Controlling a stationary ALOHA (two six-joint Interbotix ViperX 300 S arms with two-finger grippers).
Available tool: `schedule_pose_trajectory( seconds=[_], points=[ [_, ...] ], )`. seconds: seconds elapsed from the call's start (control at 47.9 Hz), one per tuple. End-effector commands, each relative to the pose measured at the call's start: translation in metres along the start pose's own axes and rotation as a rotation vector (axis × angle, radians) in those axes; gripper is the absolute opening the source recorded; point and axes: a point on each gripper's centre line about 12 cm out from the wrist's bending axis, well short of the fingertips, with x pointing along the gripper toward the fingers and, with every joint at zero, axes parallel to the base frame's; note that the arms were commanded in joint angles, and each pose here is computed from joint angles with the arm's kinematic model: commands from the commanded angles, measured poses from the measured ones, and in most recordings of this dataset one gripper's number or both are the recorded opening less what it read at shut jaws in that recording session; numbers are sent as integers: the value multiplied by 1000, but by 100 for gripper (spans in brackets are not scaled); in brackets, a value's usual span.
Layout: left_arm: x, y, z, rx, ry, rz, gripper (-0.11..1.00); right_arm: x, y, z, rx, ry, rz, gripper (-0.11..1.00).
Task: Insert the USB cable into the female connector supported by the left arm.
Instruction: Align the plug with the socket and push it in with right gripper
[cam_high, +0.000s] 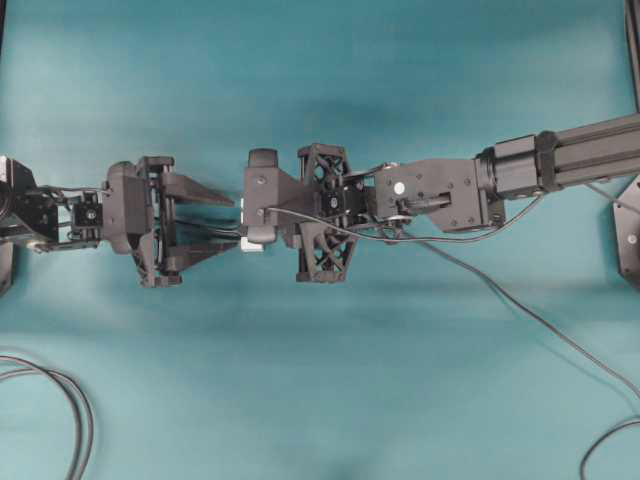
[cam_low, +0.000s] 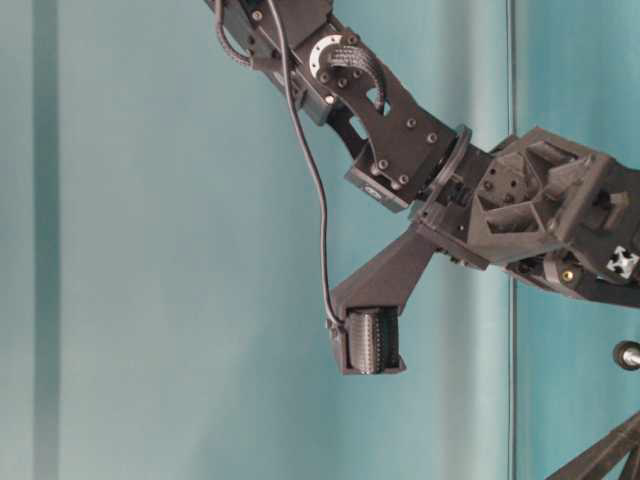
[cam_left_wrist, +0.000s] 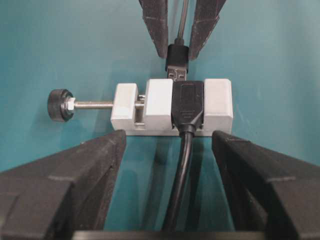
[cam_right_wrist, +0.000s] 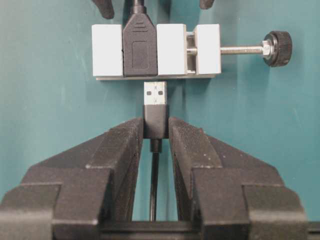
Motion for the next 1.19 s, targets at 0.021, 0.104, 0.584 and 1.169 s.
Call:
schedule_pose_trajectory(
  seconds=[0.021,0.104,0.584,1.169],
  points=[
    [1,1,5,14,-16,4,75,-8,-2,15,2,-44,-3,22],
    [1,1,4,12,-16,4,75,-8,-1,15,1,-44,-2,22],
    [1,4,4,30,-15,15,75,-12,5,19,-6,-59,6,22],
    [4,6,5,30,-10,19,75,-17,5,27,-12,-80,5,22]
  ],
)
